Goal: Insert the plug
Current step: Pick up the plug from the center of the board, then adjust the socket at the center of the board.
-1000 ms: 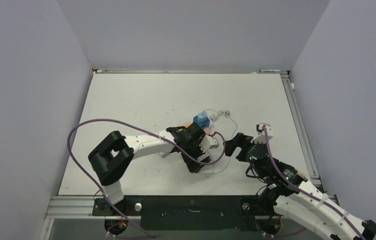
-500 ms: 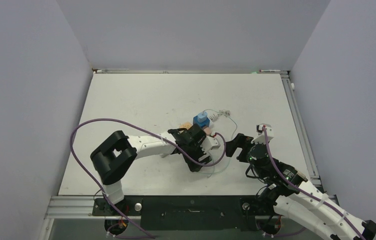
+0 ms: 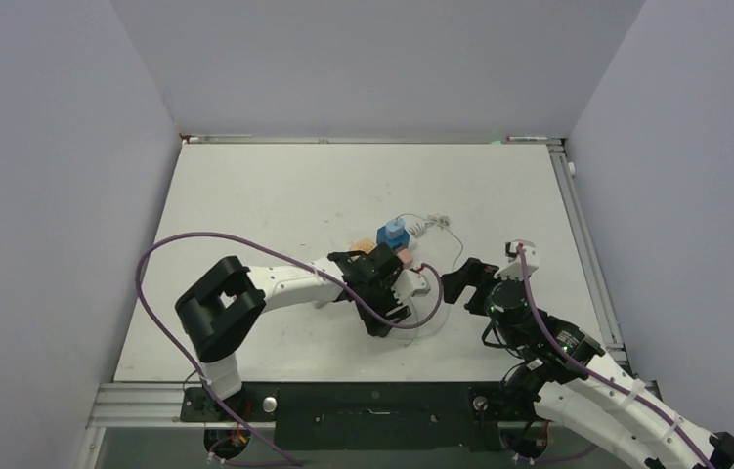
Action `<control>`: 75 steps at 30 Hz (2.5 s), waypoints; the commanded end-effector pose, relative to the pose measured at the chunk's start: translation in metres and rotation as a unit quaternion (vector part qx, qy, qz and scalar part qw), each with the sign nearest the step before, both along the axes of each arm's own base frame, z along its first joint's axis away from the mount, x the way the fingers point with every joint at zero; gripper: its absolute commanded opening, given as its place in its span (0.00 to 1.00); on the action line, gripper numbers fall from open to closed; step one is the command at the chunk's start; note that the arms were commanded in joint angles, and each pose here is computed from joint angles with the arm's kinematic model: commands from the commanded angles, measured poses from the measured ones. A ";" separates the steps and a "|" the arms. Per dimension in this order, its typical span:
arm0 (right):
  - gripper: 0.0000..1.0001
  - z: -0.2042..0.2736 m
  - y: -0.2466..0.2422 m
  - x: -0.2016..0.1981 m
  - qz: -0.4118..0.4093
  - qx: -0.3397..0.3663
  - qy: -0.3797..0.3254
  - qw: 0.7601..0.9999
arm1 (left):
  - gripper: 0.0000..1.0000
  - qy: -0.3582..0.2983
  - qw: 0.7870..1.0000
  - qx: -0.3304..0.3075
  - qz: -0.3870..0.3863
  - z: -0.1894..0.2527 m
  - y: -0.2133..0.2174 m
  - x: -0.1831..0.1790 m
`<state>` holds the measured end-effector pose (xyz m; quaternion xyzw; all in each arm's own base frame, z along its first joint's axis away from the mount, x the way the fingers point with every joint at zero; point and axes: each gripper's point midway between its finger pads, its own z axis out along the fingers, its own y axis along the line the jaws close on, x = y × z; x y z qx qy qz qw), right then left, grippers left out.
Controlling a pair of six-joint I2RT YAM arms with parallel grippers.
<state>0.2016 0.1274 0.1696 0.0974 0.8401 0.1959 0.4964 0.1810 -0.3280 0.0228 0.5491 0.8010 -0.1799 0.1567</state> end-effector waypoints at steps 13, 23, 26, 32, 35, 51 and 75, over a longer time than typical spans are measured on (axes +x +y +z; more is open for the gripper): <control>0.90 0.049 0.005 0.008 0.007 0.016 -0.042 0.999 | 0.26 0.064 0.944 -0.250 -0.205 0.193 0.035 -0.059; 0.90 0.056 0.028 0.013 0.050 0.013 -0.034 0.998 | 0.25 -0.049 0.915 -0.313 -0.251 0.265 0.070 -0.059; 0.90 0.051 0.046 0.021 0.075 -0.002 -0.023 0.997 | 0.25 -0.071 0.909 -0.329 -0.248 0.287 0.076 -0.054; 0.90 0.053 0.097 0.047 0.137 -0.014 -0.024 0.990 | 0.24 -0.100 0.889 -0.388 -0.224 0.353 0.092 -0.053; 0.90 0.055 0.137 0.060 0.180 -0.012 -0.033 0.983 | 0.24 -0.128 0.882 -0.392 -0.229 0.372 0.100 -0.059; 0.90 -0.021 0.374 0.054 0.401 -0.094 0.002 0.911 | 0.18 -0.287 0.846 -0.449 -0.036 0.446 0.135 -0.005; 0.90 -0.116 0.312 0.028 0.371 -0.158 0.078 0.912 | 0.18 -0.257 0.854 -0.449 0.050 0.406 0.153 0.048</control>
